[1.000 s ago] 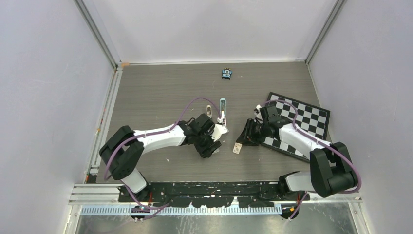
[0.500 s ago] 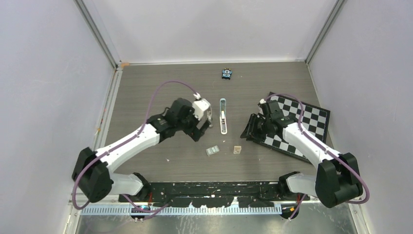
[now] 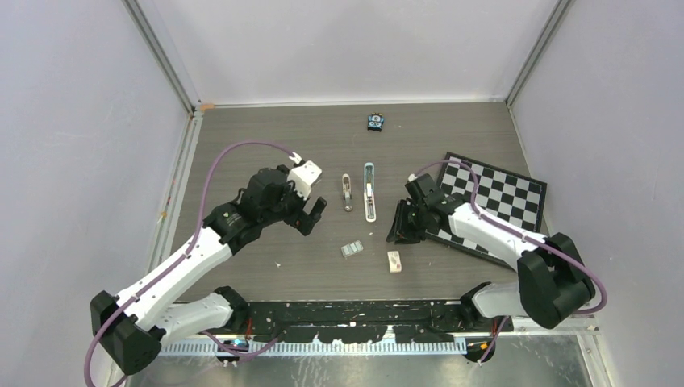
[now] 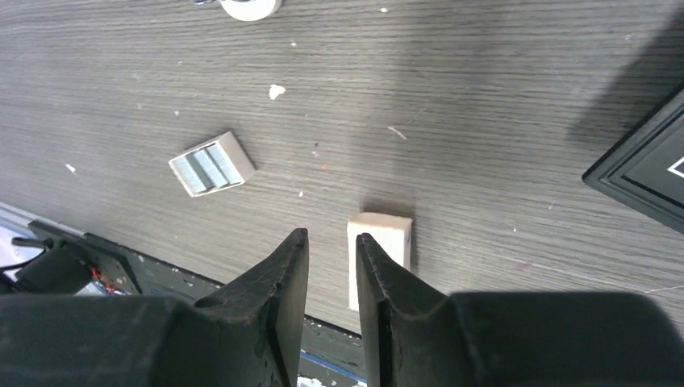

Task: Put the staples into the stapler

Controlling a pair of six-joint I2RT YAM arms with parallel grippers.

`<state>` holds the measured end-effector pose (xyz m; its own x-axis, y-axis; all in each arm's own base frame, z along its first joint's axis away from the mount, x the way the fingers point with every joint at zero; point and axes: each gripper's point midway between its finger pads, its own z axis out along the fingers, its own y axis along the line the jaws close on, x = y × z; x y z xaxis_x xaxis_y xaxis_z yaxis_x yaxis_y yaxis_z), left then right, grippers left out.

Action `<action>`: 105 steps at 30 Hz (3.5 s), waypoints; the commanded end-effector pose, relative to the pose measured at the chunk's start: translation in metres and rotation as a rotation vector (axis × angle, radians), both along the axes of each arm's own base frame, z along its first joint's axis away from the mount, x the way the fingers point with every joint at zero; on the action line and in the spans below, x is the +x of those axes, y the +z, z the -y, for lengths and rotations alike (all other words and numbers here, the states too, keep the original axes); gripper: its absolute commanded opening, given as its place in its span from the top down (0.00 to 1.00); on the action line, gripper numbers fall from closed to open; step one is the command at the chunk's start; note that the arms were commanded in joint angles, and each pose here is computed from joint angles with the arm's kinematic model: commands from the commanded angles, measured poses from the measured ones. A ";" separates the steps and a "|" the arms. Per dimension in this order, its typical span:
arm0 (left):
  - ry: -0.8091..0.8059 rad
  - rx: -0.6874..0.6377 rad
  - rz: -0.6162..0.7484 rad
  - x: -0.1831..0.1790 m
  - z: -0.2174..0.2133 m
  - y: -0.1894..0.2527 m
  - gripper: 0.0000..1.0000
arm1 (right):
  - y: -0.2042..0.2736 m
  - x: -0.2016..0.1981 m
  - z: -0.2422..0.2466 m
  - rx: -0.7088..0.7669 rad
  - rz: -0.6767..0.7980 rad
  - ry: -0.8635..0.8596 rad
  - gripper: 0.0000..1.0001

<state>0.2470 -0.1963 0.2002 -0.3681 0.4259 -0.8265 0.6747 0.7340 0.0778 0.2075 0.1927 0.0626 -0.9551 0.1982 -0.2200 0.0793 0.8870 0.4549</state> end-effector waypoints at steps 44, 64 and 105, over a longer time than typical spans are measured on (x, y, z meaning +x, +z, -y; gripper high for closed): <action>0.569 -0.041 0.373 -0.001 -0.125 0.075 0.00 | -0.003 0.012 -0.136 -0.299 0.217 0.222 0.73; 0.558 -0.032 0.388 -0.003 -0.127 0.077 0.00 | -0.011 0.000 -0.140 -0.302 0.201 0.242 0.75; 0.550 -0.024 0.401 -0.003 -0.127 0.076 0.00 | -0.033 -0.009 -0.135 -0.343 0.158 0.270 0.73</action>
